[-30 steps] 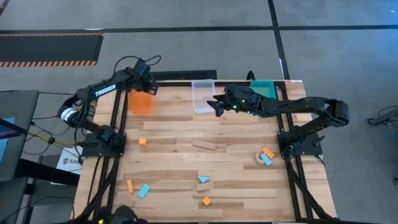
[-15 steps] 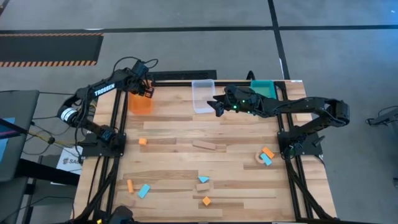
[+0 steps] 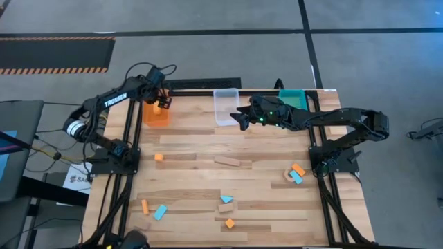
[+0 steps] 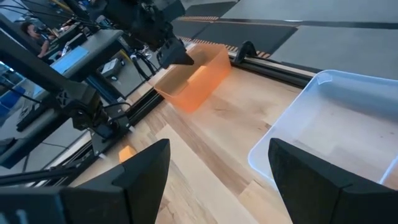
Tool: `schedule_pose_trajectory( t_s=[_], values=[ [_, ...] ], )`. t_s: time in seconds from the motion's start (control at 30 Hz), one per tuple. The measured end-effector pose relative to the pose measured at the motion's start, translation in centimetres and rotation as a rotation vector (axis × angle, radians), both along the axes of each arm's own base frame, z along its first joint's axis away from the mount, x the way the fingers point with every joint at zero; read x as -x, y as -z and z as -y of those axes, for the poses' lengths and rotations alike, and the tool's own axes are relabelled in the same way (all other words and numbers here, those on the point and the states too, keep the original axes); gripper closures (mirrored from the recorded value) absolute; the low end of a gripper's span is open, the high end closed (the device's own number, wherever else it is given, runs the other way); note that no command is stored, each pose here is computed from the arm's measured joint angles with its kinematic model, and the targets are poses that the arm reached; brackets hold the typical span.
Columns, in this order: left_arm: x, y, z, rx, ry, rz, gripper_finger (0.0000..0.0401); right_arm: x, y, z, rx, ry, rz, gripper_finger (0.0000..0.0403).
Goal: Sort & place blocks by color
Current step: Put the brown arch block into the transparent bin
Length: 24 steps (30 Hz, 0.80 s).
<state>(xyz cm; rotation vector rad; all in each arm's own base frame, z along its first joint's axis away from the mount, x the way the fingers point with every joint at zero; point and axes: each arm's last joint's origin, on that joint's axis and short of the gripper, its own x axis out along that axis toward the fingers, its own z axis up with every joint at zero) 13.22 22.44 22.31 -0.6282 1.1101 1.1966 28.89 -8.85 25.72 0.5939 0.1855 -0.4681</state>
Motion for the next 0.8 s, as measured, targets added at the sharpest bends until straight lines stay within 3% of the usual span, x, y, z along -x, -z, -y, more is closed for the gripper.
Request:
schedule_pose_trajectory(
  t_s=[0.17, 0.3, 0.43, 0.6, 0.7, 0.8],
  values=[
    [-0.6, -3.3, 0.8, -0.132, 0.04, 0.102, 0.0116, 0.0, 0.0, 0.0, -0.001, -0.005, 0.0, 0.0107],
    [-2.0, -5.8, 2.1, -0.237, 0.167, 0.325, 0.0115, 0.0, -0.1, 0.0, 0.004, -0.005, 0.009, 0.0107],
    [-4.6, -7.3, 4.0, -0.262, 0.446, 0.631, 0.0115, -0.1, -0.3, 0.0, 0.016, -0.007, 0.024, 0.0107],
    [-8.7, -8.4, 7.3, -0.187, 0.878, 0.948, 0.0116, -0.1, -0.3, 0.1, 0.014, -0.004, 0.03, 0.0107],
    [-10.7, -8.5, 9.6, -0.188, 1.077, 0.975, 0.0124, -0.1, -0.3, 0.0, 0.002, -0.022, 0.031, 0.0107],
    [-11.7, -8.2, 11.2, -0.223, 1.166, 0.929, 0.0138, -0.2, -0.3, -0.5, -0.048, -0.102, 0.044, 0.0107]
  ],
)
